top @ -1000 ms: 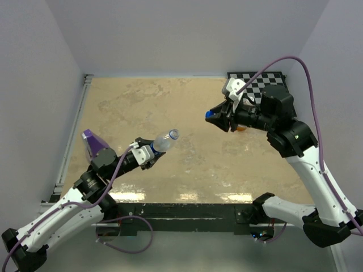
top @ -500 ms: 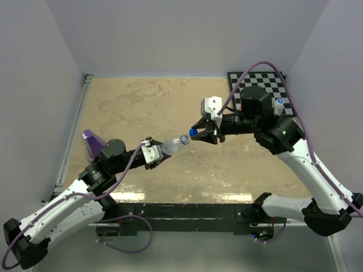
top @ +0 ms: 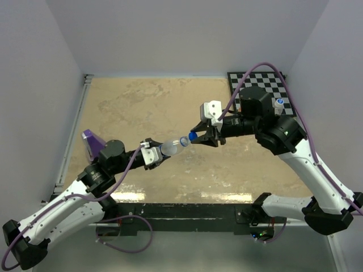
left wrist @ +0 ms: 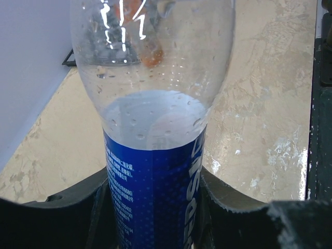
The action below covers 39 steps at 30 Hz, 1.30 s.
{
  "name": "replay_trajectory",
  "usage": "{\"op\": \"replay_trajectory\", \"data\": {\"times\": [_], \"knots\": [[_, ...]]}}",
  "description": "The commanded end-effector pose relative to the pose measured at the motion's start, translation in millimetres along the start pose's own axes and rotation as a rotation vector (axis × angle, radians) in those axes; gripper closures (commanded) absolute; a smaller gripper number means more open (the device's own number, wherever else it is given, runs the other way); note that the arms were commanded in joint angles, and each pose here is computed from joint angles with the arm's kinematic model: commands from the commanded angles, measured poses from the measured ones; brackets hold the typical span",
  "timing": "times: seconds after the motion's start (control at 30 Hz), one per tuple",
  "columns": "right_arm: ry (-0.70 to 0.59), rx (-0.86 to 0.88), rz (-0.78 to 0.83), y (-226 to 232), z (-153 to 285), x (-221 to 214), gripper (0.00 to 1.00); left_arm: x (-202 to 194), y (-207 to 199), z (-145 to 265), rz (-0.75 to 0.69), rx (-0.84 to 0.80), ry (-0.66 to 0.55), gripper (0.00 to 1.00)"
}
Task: Screw on the bottle caps
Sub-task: Screw the bottle cap onto the plastic bottle.
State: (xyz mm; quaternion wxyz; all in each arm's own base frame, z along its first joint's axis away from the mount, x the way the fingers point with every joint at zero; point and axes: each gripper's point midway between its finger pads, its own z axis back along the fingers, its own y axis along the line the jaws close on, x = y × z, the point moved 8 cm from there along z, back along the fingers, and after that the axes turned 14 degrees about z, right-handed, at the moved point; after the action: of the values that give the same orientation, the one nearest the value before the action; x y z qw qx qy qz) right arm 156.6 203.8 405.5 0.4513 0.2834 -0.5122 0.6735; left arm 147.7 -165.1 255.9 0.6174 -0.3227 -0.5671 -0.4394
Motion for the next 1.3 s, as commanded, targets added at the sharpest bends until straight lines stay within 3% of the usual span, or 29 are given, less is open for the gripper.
{"op": "replay_trajectory", "data": {"times": [0.0,1.27], "knots": [[-0.052,0.014,0.048,0,5,16,0.97,12,2,1,-0.03,-0.003,-0.029,0.51],[0.043,0.026,0.016,7,-5,5,1.0,11,0,-1,-0.024,-0.03,-0.021,0.51]]}}
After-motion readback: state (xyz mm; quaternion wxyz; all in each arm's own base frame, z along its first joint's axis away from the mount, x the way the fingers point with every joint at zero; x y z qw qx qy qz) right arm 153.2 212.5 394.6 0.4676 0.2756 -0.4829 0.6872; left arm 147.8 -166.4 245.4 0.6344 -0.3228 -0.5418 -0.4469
